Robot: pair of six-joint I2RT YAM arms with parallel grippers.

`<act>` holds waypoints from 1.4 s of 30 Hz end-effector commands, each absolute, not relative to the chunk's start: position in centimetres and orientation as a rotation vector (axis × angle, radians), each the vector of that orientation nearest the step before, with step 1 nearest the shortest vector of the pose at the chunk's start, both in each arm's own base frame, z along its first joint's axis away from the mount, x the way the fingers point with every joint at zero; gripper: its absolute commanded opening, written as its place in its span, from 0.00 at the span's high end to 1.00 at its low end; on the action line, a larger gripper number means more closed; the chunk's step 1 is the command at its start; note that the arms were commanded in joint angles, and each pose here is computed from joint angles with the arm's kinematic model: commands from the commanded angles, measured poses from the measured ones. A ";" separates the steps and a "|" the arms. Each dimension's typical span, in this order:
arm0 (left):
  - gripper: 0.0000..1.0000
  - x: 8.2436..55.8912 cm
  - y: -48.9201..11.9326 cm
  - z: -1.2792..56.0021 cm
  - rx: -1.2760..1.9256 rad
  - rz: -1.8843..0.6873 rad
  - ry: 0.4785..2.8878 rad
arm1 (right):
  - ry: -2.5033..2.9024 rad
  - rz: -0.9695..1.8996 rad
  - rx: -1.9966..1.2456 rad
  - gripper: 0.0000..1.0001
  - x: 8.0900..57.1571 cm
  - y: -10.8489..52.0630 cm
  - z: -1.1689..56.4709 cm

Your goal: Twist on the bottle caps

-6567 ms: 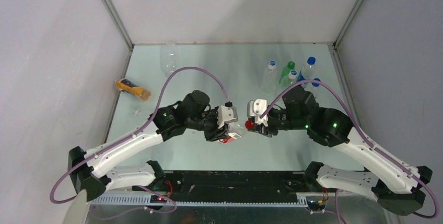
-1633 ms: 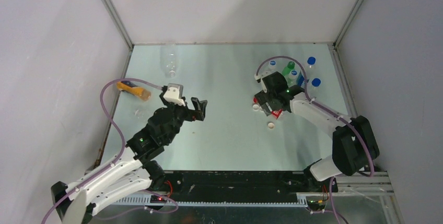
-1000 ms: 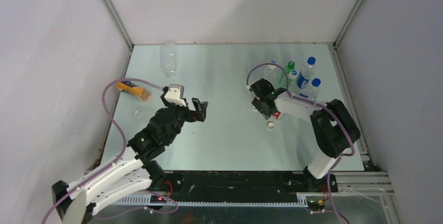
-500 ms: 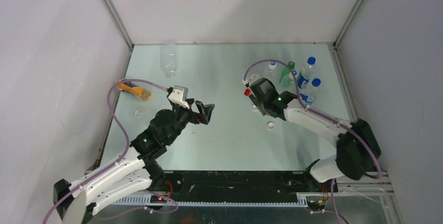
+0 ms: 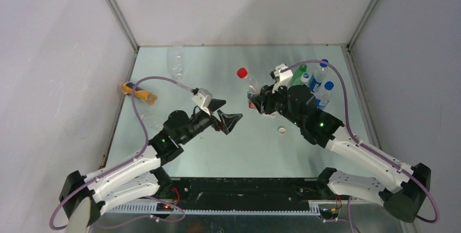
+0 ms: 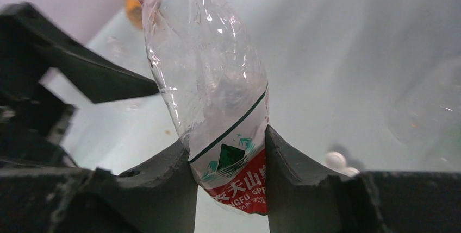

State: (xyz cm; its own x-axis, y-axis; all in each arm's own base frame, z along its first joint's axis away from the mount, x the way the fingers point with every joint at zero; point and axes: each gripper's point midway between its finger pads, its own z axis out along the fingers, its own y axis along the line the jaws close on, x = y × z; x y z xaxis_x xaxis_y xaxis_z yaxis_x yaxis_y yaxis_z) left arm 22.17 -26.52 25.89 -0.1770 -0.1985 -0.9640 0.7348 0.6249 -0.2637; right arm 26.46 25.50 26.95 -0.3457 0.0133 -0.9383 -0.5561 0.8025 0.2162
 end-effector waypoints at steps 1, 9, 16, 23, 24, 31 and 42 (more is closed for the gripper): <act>0.00 21.2 -28.8 29.8 0.569 -0.949 1.372 | 1.650 0.900 -0.352 0.63 24.7 28.8 32.0; 0.00 21.9 -30.2 30.2 0.580 -0.957 1.350 | 1.564 1.016 -0.362 0.62 22.4 30.5 33.5; 0.07 22.8 -30.2 30.2 0.545 -0.932 1.334 | 1.551 1.076 -0.363 0.58 21.5 31.4 33.6; 0.51 23.2 -29.9 29.4 0.596 -0.854 1.330 | 1.564 1.086 -0.391 0.46 20.9 31.5 33.3; 0.68 23.2 -29.8 29.5 0.601 -0.846 1.326 | 1.568 1.084 -0.393 0.43 20.8 31.4 33.2; 0.90 23.9 -29.3 27.8 0.713 -0.705 1.400 | 1.520 1.046 -0.363 0.15 20.8 29.6 35.3; 0.90 23.4 -29.2 25.8 0.900 -0.553 1.491 | 1.419 0.939 -0.314 0.15 22.6 28.3 40.0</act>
